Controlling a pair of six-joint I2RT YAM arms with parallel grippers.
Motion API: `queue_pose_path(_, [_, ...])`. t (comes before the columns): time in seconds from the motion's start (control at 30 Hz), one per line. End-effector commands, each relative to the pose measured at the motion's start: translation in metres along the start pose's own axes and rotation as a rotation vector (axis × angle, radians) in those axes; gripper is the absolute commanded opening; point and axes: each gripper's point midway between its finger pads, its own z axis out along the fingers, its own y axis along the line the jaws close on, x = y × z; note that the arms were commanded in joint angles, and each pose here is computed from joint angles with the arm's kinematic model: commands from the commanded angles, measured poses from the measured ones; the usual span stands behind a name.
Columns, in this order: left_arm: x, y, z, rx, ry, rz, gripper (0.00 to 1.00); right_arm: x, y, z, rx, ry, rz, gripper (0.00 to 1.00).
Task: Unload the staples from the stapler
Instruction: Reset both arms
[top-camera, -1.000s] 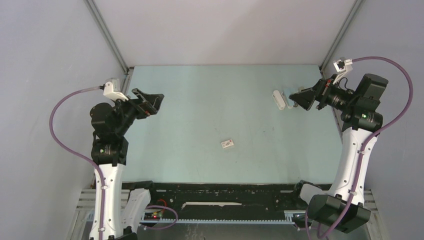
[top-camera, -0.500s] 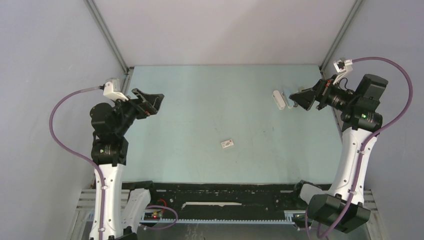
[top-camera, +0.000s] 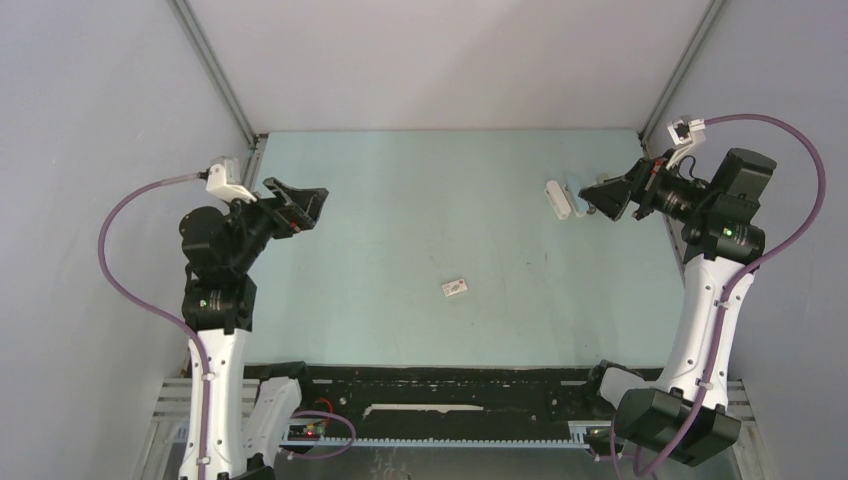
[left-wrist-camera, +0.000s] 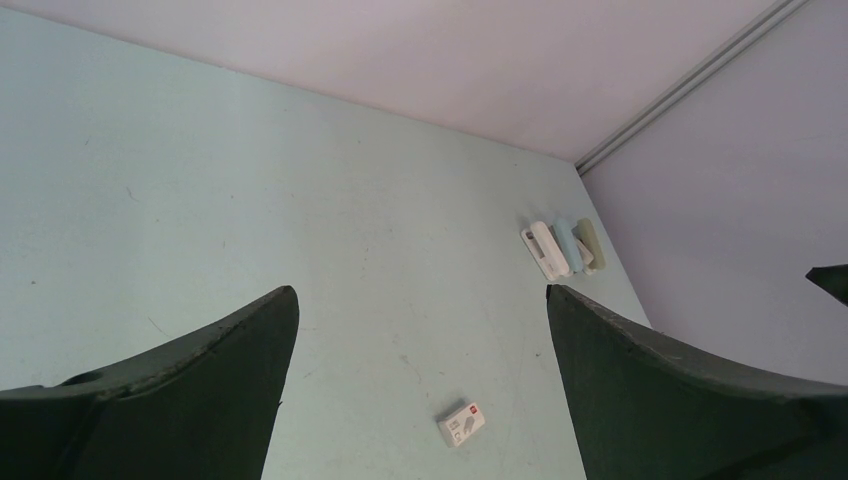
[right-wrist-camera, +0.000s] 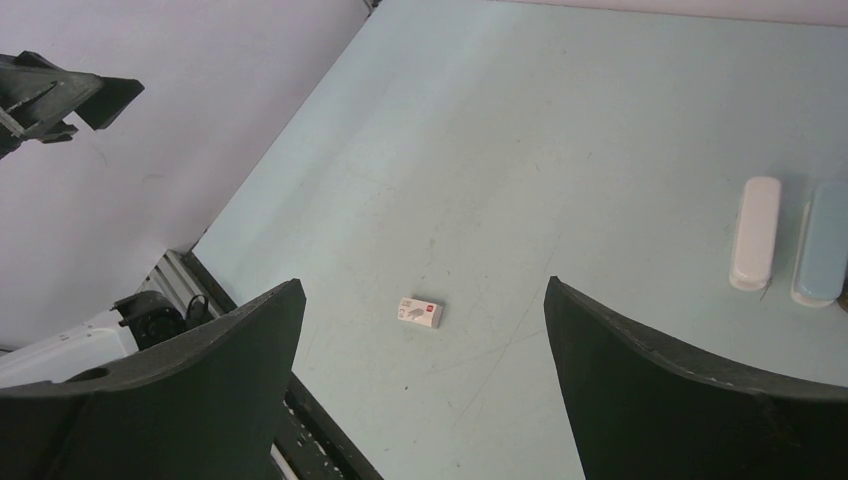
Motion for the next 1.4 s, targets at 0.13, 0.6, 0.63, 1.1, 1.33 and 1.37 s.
queue_pose_path(0.13, [0.008, 0.002, 0.000, 0.017, 0.010, -0.003, 1.00, -0.004, 0.001, -0.004, 0.025, -0.020, -0.022, 1.00])
queue_pose_path(0.6, [0.018, -0.012, 0.007, 0.140, 0.039, -0.045, 1.00, 0.007, -0.001, 0.001, -0.033, 0.015, 0.049, 1.00])
queue_pose_path(0.63, [0.020, -0.012, 0.008, 0.145, 0.044, -0.050, 1.00, 0.008, -0.001, 0.001, -0.035, 0.017, 0.055, 1.00])
queue_pose_path(1.1, [0.027, -0.010, 0.013, 0.158, 0.057, -0.083, 1.00, 0.015, -0.002, 0.003, -0.052, 0.038, 0.031, 1.00])
queue_pose_path(1.33, [0.027, -0.010, 0.015, 0.165, 0.060, -0.092, 1.00, 0.019, 0.001, 0.004, -0.064, 0.049, 0.024, 1.00])
queue_pose_path(1.37, [0.027, -0.010, 0.015, 0.166, 0.060, -0.093, 1.00, 0.020, 0.002, 0.004, -0.067, 0.052, 0.024, 1.00])
